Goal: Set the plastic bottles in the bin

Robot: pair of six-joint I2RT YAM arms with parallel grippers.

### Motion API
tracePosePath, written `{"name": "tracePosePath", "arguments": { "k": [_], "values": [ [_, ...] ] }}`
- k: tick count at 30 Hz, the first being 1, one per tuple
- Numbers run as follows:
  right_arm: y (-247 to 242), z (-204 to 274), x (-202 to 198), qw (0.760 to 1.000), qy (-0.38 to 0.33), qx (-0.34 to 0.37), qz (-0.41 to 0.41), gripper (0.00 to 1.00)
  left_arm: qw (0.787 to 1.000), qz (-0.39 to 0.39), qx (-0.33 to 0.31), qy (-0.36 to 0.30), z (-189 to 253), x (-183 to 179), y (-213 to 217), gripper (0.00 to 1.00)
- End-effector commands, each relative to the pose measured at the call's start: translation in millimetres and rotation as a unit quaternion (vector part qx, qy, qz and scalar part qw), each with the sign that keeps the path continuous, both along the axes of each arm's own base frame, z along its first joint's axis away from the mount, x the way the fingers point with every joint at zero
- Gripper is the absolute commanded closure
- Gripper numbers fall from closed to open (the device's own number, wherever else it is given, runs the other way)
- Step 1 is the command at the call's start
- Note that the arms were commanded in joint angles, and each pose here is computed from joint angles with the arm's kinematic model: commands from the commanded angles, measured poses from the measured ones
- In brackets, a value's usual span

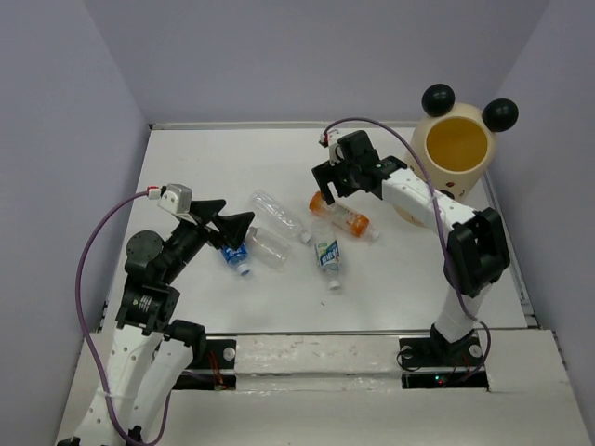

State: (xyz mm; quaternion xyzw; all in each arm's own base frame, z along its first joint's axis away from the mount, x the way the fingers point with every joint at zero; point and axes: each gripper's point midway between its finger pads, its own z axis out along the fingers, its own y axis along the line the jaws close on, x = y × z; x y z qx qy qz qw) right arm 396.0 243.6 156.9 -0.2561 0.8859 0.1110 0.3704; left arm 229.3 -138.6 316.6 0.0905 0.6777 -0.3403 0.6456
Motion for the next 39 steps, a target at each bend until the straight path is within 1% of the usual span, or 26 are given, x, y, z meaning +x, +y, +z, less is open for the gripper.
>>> {"name": "tracePosePath", "arguments": {
  "k": [1, 2, 3, 4, 5, 6, 10, 12, 15, 16, 18, 21, 22, 25, 26, 27, 28, 30, 31, 34, 35, 37, 38, 39],
  "values": [
    [12, -17, 4, 0.993, 0.046, -0.058, 0.09, 0.09, 0.999, -0.007, -0.004, -0.033, 23, -5, -1, 0.01],
    [16, -10, 12, 0.993, 0.041, -0.061, 0.093, 0.09, 0.999, -0.008, -0.004, -0.034, 24, -5, -1, 0.01],
    [14, -28, 10, 0.989, 0.066, -0.082, 0.102, 0.09, 0.999, -0.012, -0.004, -0.034, 24, -7, -2, 0.01],
    [15, -32, 11, 0.988, 0.07, -0.086, 0.11, 0.09, 0.999, -0.013, -0.004, -0.035, 24, -7, -3, 0.01],
    [18, -31, 13, 0.987, 0.069, -0.085, 0.12, 0.09, 0.999, -0.014, -0.004, -0.035, 25, -7, -3, 0.01],
    [23, -40, 9, 0.983, 0.087, -0.083, 0.141, 0.08, 0.999, -0.014, -0.004, -0.035, 25, -8, -3, 0.01],
    [30, -47, 16, 0.979, 0.091, -0.085, 0.16, 0.08, 0.999, -0.013, -0.003, -0.04, 27, -9, -3, 0.01],
    [30, -66, 13, 0.974, 0.122, -0.095, 0.166, 0.08, 0.999, -0.01, -0.002, -0.04, 27, -9, -2, 0.01],
    [38, -73, 23, 0.973, 0.121, -0.093, 0.172, 0.1, 0.999, -0.014, -0.003, -0.04, 27, -9, -3, 0.01],
    [38, -75, 31, 0.976, 0.112, -0.098, 0.16, 0.12, 0.999, -0.014, -0.002, -0.039, 26, -9, -3, 0.01],
    [42, -78, 43, 0.978, 0.102, -0.099, 0.151, 0.15, 0.999, -0.011, -0.003, -0.039, 26, -8, -3, 0.01],
    [42, -85, 52, 0.978, 0.095, -0.111, 0.151, 0.24, 0.999, -0.01, -0.002, -0.04, 26, -8, -2, 0.01],
    [42, -86, 53, 0.977, 0.094, -0.114, 0.151, 0.31, 0.999, -0.01, -0.002, -0.04, 26, -9, -2, 0.01],
    [37, -91, 55, 0.977, 0.094, -0.126, 0.145, 0.38, 0.999, -0.008, -0.002, -0.04, 26, -8, -1, 0.01],
    [37, -92, 55, 0.977, 0.092, -0.127, 0.143, 0.47, 0.999, -0.01, -0.002, -0.04, 26, -8, -2, 0.01],
    [35, -90, 57, 0.977, 0.087, -0.131, 0.141, 0.52, 0.999, -0.01, -0.002, -0.038, 25, -8, -2, 0.01],
    [34, -87, 59, 0.978, 0.08, -0.134, 0.137, 0.58, 0.999, -0.011, -0.002, -0.038, 25, -8, -2, 0.01],
    [32, -78, 66, 0.98, 0.06, -0.139, 0.127, 0.67, 0.999, -0.01, -0.002, -0.038, 25, -8, -2, 0.01],
    [29, -65, 70, 0.982, 0.043, -0.143, 0.118, 0.74, 0.999, -0.008, -0.001, -0.039, 26, -7, -2, 0.01],
    [25, -33, 82, 0.986, -0.004, -0.139, 0.091, 0.77, 0.999, -0.007, -0.002, -0.037, 25, -7, -2, 0.01],
    [25, -8, 81, 0.988, -0.025, -0.127, 0.085, 0.78, 0.999, -0.007, -0.002, -0.038, 26, -7, -1, 0.01],
    [24, 20, 80, 0.99, -0.051, -0.109, 0.071, 0.78, 0.999, -0.006, -0.002, -0.035, 24, -6, -1, 0.01],
    [21, 54, 77, 0.991, -0.081, -0.089, 0.06, 0.78, 0.999, -0.007, -0.001, -0.035, 24, -5, -2, 0.01],
    [21, 77, 77, 0.991, -0.106, -0.066, 0.044, 0.78, 0.999, -0.007, -0.001, -0.033, 23, -5, -2, 0.01]
  ]
}}
